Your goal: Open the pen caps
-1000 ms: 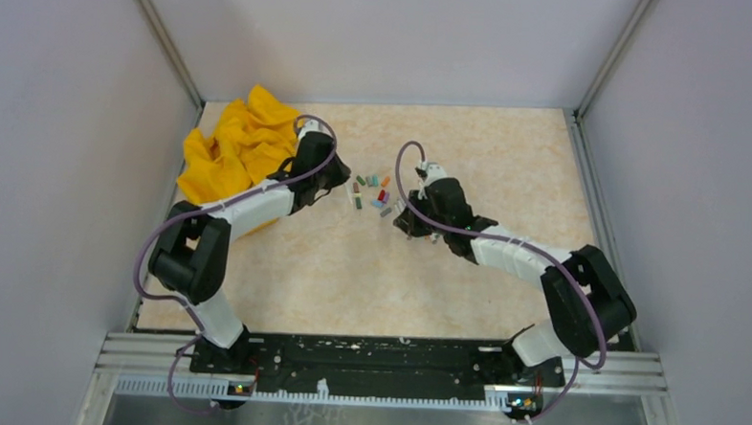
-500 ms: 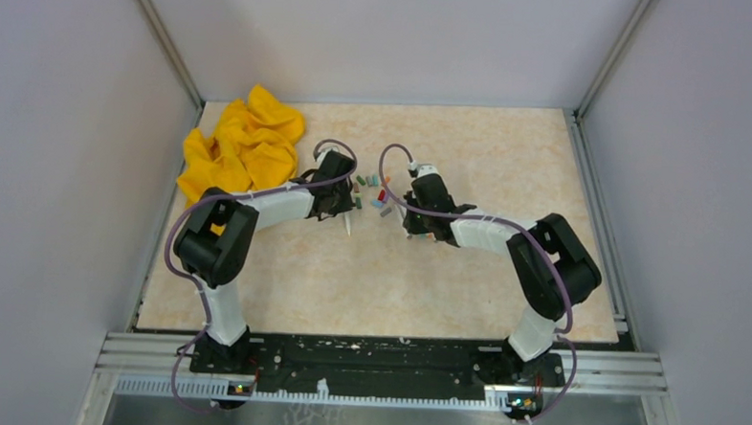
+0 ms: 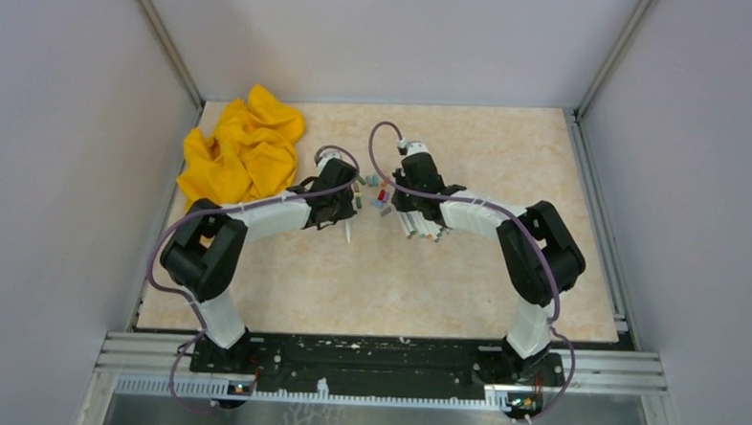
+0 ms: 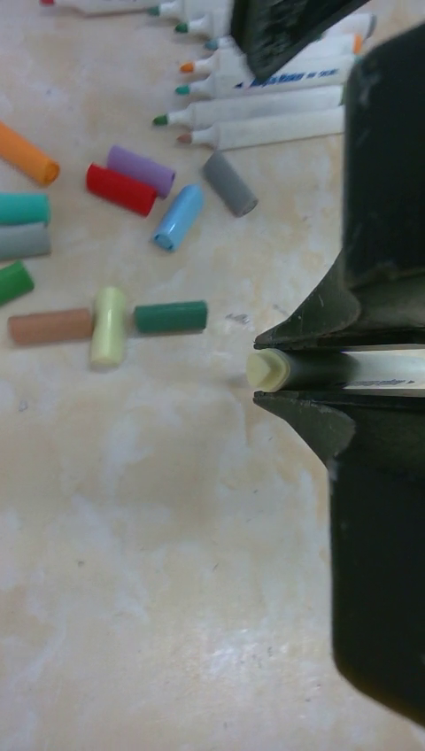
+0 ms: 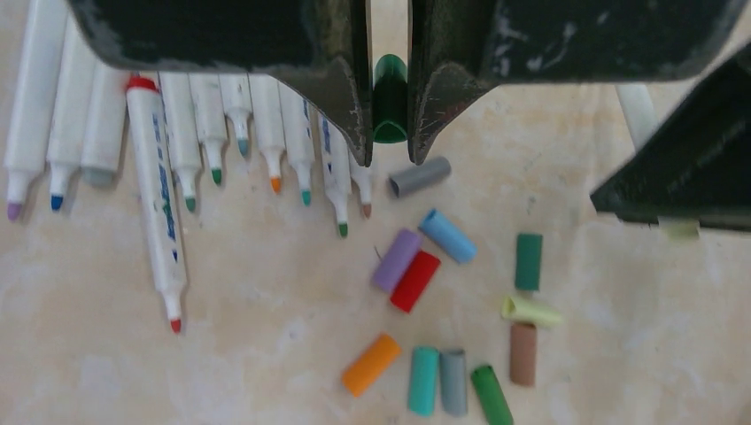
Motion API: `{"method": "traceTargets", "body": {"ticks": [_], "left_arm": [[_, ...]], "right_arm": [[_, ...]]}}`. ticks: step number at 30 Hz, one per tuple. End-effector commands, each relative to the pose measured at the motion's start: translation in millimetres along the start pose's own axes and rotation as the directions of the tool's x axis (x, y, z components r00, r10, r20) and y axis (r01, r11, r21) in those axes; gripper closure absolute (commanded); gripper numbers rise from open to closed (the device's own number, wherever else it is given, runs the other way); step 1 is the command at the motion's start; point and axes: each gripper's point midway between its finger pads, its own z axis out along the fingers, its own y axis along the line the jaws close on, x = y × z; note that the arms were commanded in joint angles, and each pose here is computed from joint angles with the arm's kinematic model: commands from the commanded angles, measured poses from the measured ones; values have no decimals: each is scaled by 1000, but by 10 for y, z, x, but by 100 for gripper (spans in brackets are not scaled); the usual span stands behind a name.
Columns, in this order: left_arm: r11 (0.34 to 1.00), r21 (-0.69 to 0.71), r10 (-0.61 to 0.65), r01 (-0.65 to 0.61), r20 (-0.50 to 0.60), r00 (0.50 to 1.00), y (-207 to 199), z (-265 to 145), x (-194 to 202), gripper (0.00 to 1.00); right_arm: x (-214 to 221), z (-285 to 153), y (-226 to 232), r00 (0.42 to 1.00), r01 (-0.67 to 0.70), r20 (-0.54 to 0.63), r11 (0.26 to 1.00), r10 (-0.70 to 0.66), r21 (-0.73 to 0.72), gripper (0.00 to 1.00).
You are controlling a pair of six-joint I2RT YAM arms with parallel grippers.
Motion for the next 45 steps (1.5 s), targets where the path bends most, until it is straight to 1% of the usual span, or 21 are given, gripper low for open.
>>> {"method": "traceTargets", "body": {"ticks": [1,4,7,8,11,14,17,21,25,28,30,34,37,39,42,45], "left_arm": [[1000,9,-16,15,38,999,-80,-269,16,100],[1000,25,-15,14,46,999,-124,-356,42,100],[999,34,-13,12,45,999,-150,-398,75,100],[999,37,-15,14,44,999,-159,-402,90,100],[999,52,-18,16,36,999,-206,-405,130,100],[997,69,-20,18,31,999,-279,-403,159,100],[996,90,-23,20,26,999,-374,-391,178,100],[989,142,-28,26,14,1000,-615,-392,209,100],[984,178,-21,22,-4,1000,-857,-384,271,100],[977,213,-31,33,-10,999,-1030,-375,317,100],[972,231,-37,38,-9,999,-1115,-341,343,98],[968,250,-30,31,-10,1000,-1258,-205,375,89],[969,244,-29,32,-14,999,-1320,-111,379,85],[971,234,-37,40,-17,999,-1336,-56,392,80],[977,206,-42,47,-25,999,-1318,15,416,75],[981,187,-53,58,-30,998,-1288,56,442,67]], "right_arm": [[-365,141,266,998,28,60,998,-24,-59,96],[-421,268,355,998,25,56,996,-20,-88,95],[-430,381,425,999,22,46,994,-17,-108,91],[-432,409,444,999,21,44,993,-16,-112,88],[-374,463,506,1000,22,24,990,-19,-137,72],[-369,473,516,1000,22,22,990,-19,-142,64],[-422,423,515,999,23,40,990,-18,-140,58],[-551,289,520,996,30,82,990,-19,-139,57],[-710,133,416,990,34,140,995,-20,-93,57],[-817,-8,259,984,19,179,998,-8,-55,57],[-891,-103,123,978,-3,208,999,11,-37,56],[-978,-275,-186,968,-51,245,999,51,-6,56],[-1024,-401,-376,960,-78,271,997,69,25,55],[-1024,-472,-453,957,-85,281,995,70,42,54],[-1035,-571,-504,953,-87,296,995,67,55,53],[-1005,-611,-518,953,-88,297,994,67,57,53]]}}
